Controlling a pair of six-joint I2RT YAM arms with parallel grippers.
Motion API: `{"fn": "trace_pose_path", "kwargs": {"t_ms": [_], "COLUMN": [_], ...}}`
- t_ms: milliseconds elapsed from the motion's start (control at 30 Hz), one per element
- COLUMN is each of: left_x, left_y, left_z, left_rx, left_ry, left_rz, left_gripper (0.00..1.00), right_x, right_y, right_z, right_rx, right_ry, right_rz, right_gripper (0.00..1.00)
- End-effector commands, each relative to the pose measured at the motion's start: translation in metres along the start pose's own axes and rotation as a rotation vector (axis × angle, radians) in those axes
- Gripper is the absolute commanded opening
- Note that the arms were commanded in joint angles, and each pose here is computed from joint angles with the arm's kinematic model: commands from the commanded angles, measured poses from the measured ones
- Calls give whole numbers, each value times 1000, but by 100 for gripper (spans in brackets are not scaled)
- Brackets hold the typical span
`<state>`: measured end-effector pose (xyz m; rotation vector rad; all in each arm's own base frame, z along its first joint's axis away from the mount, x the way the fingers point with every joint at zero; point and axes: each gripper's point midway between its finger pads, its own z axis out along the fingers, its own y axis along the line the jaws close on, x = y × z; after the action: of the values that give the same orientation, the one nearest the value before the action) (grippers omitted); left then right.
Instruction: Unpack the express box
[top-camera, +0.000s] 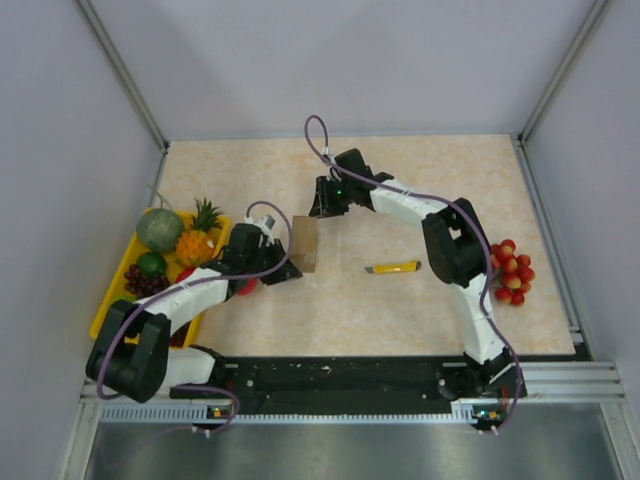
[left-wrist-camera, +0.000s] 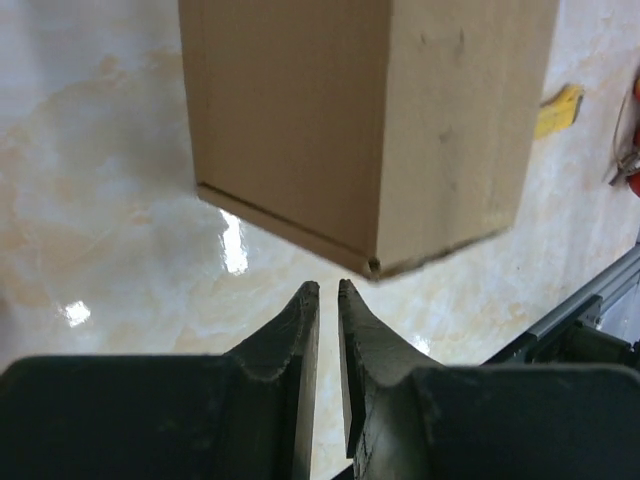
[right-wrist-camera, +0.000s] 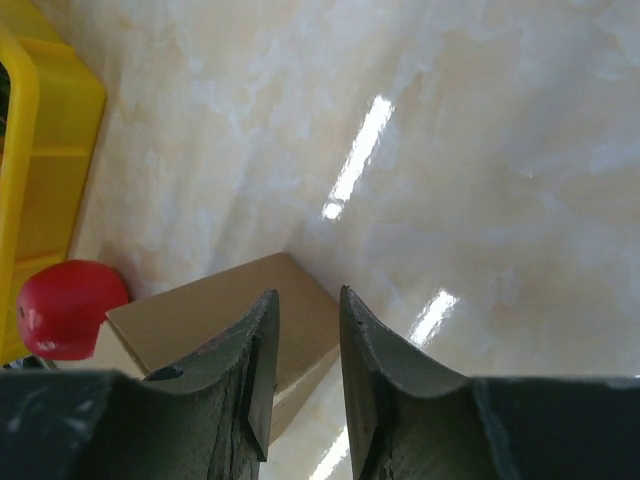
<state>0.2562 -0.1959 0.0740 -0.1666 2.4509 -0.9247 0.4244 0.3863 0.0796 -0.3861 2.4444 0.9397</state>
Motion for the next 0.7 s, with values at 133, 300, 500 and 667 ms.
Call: {"fn": "trace_pose_path", "kwargs": {"t_ms": [133,300,500,667], "left_x": [-52,-69,-81,-94], "left_y": [-2,2,11,24], "left_z": [15,16,23,25], "left_rx": [-93,-146,-159,-180], "left_ry": [-122,-159,-153,-164], "left_rz": [11,15,-13,-40], "left_gripper": [17,17,17,17], "right_x": [17,33,52,61], "right_y": [29,31,45,49], "right_z": [-22,-46,-71,-81], "right_rx": [-106,-92,-93,-46], "right_ry": [24,26,22,22], "right_rz": [-16,-10,-30,-19], "right_gripper": [29,29,29,30]}}
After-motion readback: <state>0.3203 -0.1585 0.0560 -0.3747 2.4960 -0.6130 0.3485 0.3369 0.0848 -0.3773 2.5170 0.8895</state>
